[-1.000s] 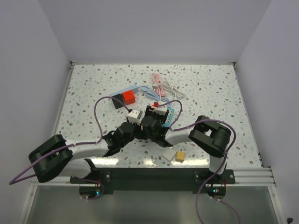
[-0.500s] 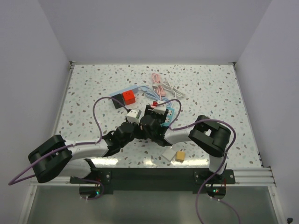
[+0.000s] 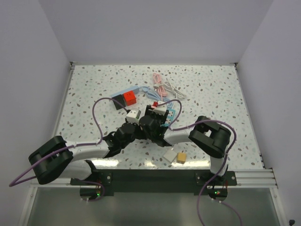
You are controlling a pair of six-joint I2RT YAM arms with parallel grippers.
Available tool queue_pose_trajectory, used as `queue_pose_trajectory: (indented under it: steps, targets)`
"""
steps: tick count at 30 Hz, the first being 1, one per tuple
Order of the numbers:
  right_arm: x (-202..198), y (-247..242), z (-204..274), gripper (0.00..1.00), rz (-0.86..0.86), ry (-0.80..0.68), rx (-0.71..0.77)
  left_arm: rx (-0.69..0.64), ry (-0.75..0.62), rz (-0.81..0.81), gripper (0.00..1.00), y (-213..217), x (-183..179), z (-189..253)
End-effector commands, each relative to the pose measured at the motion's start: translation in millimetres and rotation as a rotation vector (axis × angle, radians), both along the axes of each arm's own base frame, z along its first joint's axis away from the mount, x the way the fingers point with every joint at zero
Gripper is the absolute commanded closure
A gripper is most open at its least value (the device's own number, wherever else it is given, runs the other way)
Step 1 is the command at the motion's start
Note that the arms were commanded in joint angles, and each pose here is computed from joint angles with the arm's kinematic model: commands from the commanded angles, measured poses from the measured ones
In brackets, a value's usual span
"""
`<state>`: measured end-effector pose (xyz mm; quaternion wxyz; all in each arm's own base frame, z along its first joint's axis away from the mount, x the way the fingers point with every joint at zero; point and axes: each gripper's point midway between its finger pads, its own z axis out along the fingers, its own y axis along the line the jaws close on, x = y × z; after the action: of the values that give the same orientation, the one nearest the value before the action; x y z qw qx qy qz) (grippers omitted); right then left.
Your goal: Insert the plug
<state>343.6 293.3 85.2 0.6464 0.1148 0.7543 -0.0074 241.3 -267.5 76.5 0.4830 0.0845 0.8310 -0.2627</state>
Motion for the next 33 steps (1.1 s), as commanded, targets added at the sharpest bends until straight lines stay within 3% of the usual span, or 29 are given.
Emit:
queue_pose_trajectory:
  steps: [1,20,29,32,33]
  targets:
    - [-39.1,-10.9,-106.8,1.00,0.106,0.264,-0.342,0.178,0.036,-0.329,1.00,-24.8,-50.3,-35.1]
    - [-38.0,6.0,-121.7,1.00,0.182,0.325,-0.357,0.172,0.025,-0.339,1.00,-25.7,-52.0,-32.4]
    - [-29.8,16.9,-76.6,1.00,0.223,0.304,-0.324,0.196,-0.012,-0.252,1.00,-10.4,-41.9,-25.9]
    - [-25.0,15.0,-67.1,1.00,0.224,0.304,-0.313,0.178,-0.046,-0.164,0.73,5.3,-35.5,-15.1]
    - [-24.6,13.7,-66.2,1.00,0.224,0.303,-0.310,0.171,-0.044,-0.138,0.53,10.1,-35.2,-13.5]
